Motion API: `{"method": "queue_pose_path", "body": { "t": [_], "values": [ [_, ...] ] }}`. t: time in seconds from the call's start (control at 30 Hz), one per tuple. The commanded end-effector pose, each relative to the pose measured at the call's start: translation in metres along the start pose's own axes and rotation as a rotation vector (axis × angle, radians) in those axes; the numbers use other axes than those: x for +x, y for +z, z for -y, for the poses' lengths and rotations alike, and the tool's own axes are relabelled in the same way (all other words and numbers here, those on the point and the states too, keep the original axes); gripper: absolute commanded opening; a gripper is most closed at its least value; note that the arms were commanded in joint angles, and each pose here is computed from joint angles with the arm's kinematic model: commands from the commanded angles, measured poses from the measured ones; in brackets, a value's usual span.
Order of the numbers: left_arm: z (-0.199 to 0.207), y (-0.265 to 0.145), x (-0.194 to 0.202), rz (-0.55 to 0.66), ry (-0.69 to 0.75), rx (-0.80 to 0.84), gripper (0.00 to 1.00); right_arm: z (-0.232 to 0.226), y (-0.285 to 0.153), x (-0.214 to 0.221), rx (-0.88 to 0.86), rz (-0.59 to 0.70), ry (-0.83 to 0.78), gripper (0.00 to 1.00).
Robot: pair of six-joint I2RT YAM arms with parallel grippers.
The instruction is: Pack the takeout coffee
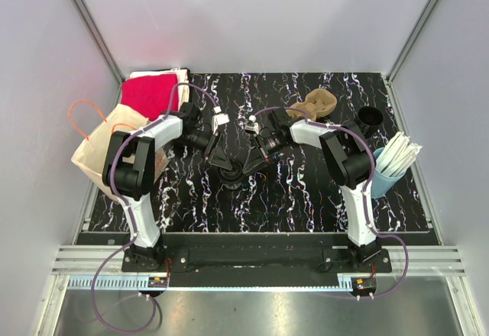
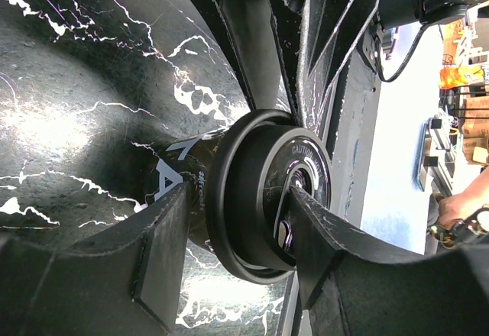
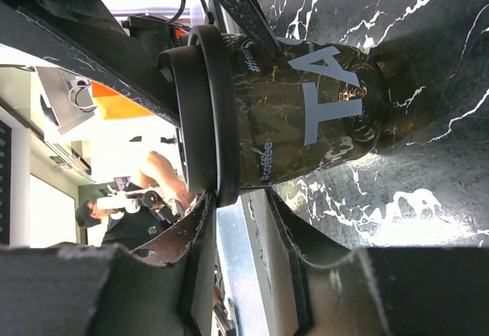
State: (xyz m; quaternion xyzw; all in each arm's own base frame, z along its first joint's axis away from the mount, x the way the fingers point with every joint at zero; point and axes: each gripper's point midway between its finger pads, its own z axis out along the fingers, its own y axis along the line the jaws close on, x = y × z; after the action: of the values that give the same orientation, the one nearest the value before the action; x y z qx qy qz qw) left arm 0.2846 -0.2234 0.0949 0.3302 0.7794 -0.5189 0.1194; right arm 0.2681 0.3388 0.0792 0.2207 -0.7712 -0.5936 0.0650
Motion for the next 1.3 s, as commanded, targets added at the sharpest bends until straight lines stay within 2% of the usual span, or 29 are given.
{"method": "queue_pose_path", "body": {
  "t": [0.0, 0.17, 0.27, 0.3, 0.43, 0.63, 0.8, 0.93, 1.1, 1.13, 1.27],
  "values": [
    [-0.030, 0.008, 0.026, -0.103, 0.072, -0.123, 0.53, 0.100, 0.011, 0.004, 0.400, -0.006, -0.090, 0.34],
    [-0.030, 0.008, 0.025, -0.099, 0.074, -0.122, 0.53, 0.041, -0.004, -0.024, 0.365, 0.042, -0.250, 0.41],
    [-0.029, 0.007, 0.021, -0.089, 0.075, -0.117, 0.54, 0.001, -0.022, -0.038, 0.393, 0.067, -0.363, 0.51],
    [-0.027, 0.008, 0.017, -0.079, 0.082, -0.107, 0.54, -0.007, -0.026, -0.042, 0.402, 0.072, -0.400, 0.59],
    [-0.016, 0.003, -0.003, -0.040, 0.107, -0.089, 0.64, -0.025, -0.042, -0.043, 0.430, 0.091, -0.442, 0.68],
    [0.006, -0.006, -0.040, 0.016, 0.145, -0.060, 0.68, -0.037, -0.052, -0.047, 0.459, 0.111, -0.480, 0.72],
    [0.021, -0.012, -0.062, 0.051, 0.164, -0.037, 0.76, -0.040, -0.061, -0.052, 0.512, 0.131, -0.508, 0.72],
    [0.035, -0.020, -0.079, 0.076, 0.182, -0.030, 0.77, -0.039, -0.075, -0.059, 0.628, 0.159, -0.547, 0.72],
    [0.065, -0.060, -0.119, 0.168, 0.300, -0.121, 0.80, -0.059, -0.092, -0.068, 0.770, 0.211, -0.638, 0.72],
    [0.067, -0.072, -0.125, 0.191, 0.316, -0.150, 0.86, -0.062, -0.098, -0.072, 0.807, 0.230, -0.648, 0.72],
    [0.089, -0.113, -0.146, 0.262, 0.412, -0.291, 0.99, -0.095, -0.099, -0.079, 0.859, 0.310, -0.677, 0.71]
  ]
}}
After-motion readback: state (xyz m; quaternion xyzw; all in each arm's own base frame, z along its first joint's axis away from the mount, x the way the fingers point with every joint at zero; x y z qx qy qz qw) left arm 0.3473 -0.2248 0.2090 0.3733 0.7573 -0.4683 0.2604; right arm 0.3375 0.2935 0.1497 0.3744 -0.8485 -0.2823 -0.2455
